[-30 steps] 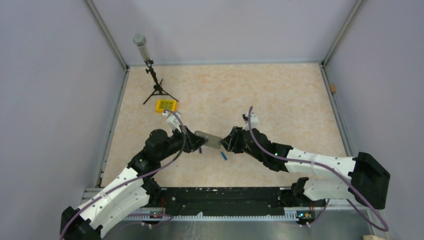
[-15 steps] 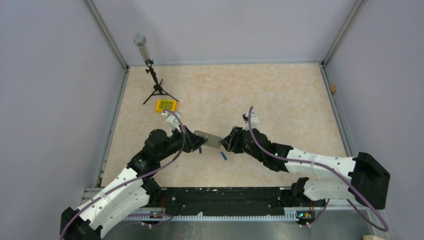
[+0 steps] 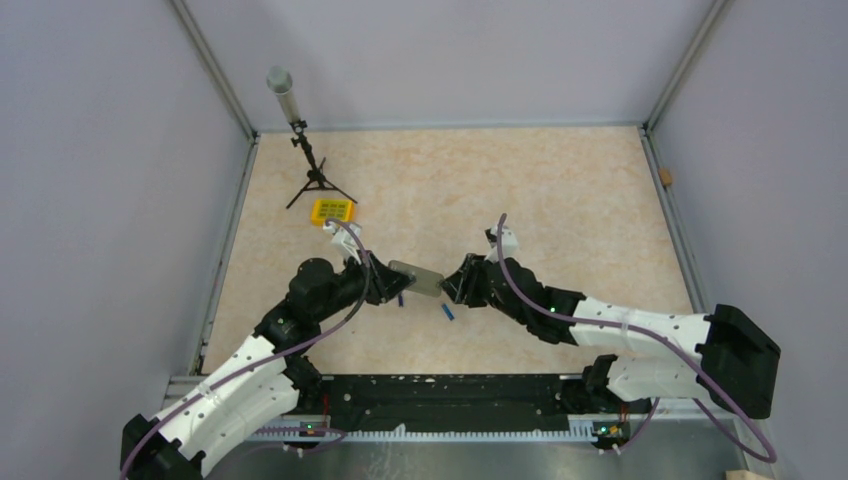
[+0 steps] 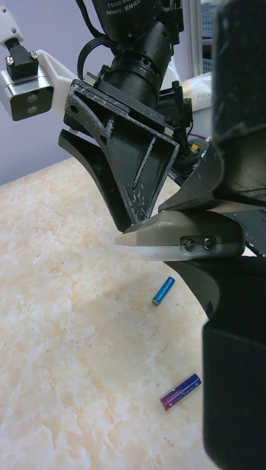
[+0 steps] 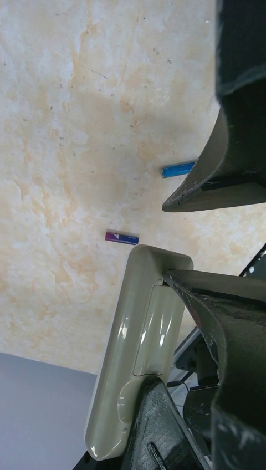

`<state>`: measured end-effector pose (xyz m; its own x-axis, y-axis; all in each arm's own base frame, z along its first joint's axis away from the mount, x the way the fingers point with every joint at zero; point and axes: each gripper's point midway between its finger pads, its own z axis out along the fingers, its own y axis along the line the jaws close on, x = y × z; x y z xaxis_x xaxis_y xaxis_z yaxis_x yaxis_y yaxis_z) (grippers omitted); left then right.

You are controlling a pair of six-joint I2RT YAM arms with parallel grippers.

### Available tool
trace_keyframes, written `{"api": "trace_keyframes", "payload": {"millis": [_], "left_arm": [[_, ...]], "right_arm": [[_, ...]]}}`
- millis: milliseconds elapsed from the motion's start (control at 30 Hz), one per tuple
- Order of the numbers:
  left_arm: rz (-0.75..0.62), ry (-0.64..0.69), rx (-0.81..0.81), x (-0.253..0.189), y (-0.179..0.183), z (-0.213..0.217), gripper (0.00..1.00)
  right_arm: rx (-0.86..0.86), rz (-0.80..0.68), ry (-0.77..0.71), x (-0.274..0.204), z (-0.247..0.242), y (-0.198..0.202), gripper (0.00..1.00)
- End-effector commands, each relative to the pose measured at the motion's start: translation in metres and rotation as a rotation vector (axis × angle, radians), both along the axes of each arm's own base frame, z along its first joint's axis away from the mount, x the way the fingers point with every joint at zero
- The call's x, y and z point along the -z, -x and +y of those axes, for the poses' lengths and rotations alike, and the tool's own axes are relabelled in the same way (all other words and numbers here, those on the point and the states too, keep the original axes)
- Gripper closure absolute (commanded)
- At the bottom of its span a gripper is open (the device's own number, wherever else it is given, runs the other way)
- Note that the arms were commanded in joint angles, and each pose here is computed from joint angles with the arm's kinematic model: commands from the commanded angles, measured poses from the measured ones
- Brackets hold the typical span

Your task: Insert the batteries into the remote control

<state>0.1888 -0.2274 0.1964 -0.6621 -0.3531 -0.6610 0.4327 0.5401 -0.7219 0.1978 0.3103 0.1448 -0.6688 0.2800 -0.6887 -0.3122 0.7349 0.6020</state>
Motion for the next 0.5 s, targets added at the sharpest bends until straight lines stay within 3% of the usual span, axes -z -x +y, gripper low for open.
{"api": "trace_keyframes", "payload": {"millis": [0,467], "left_arm": [[-0.096,0.145,0.074,-0.05,0.008,-0.012,1.0],[-0.081,0.145,0.108,-0.05,0.013,-0.016,1.0]], "right_arm": [[-0.023,-0.006,-0.062,-0.006,0.01,0.003,0.57],[-0.07,-0.086,-0.264,-0.043,0.009,0.01,0.55]]}}
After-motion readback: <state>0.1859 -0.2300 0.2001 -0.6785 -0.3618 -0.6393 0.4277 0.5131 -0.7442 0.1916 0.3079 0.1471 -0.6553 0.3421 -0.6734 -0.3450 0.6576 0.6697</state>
